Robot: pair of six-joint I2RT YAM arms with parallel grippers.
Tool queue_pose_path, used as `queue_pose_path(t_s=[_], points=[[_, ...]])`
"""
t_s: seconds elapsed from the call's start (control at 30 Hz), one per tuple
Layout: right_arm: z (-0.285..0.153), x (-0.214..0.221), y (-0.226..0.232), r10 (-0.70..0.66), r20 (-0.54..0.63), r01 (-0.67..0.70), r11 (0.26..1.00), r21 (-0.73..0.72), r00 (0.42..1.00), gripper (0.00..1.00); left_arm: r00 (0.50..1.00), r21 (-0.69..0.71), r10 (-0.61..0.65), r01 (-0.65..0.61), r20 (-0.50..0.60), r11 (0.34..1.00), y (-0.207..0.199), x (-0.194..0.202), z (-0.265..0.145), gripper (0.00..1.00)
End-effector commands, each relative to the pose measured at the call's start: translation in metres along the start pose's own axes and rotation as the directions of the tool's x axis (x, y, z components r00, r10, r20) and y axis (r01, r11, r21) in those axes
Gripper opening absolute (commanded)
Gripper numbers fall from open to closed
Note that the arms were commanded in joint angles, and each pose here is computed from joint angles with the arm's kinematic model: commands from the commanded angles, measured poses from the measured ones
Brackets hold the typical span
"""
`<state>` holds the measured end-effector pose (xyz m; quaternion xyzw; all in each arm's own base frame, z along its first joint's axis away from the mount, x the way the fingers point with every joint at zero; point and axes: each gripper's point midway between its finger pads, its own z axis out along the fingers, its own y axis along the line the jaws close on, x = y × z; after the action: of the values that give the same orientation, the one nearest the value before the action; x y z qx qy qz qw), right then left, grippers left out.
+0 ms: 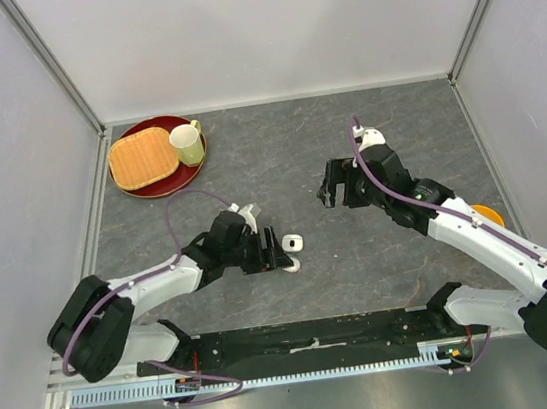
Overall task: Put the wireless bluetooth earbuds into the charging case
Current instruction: Place the charging case at the center of the board, then reset both arms
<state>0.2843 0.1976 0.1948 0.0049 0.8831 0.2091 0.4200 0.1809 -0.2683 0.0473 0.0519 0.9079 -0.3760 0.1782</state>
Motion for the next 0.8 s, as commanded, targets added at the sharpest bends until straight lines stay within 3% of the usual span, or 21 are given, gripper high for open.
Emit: queue_pose_path(t_s=[0.0,0.23,0.4,0.6,0.77], points=[[-0.002,-0.006,-0.004,-0.008,0.029,0.007,1.000,0.006,1.000,0.98,0.993,-0.121,0.109,-0.102,0.052,0.987,0.008,-0.018,-0.020,0.78],[-0.010,-0.023,-0.025,0.014,0.112,-0.024,0.996,0.088,0.994,0.98,0.953,-0.174,0.197,-0.159,0.231,0.972,-0.001,-0.050,-0.057,0.85],[-0.013,-0.024,-0.043,0.016,0.132,-0.034,0.990,0.135,0.991,0.98,0.891,-0.219,0.264,-0.193,0.370,0.956,-0.007,-0.073,-0.087,0.88],[-0.005,-0.019,-0.060,0.048,0.105,-0.065,0.984,0.164,0.993,0.98,0.852,-0.180,0.361,-0.315,0.379,0.932,-0.032,-0.080,-0.106,0.89],[0.004,-0.017,-0.051,0.078,0.058,-0.085,0.989,0.123,0.995,0.98,0.840,-0.220,0.350,-0.281,0.414,0.934,-0.039,-0.097,-0.119,0.90]])
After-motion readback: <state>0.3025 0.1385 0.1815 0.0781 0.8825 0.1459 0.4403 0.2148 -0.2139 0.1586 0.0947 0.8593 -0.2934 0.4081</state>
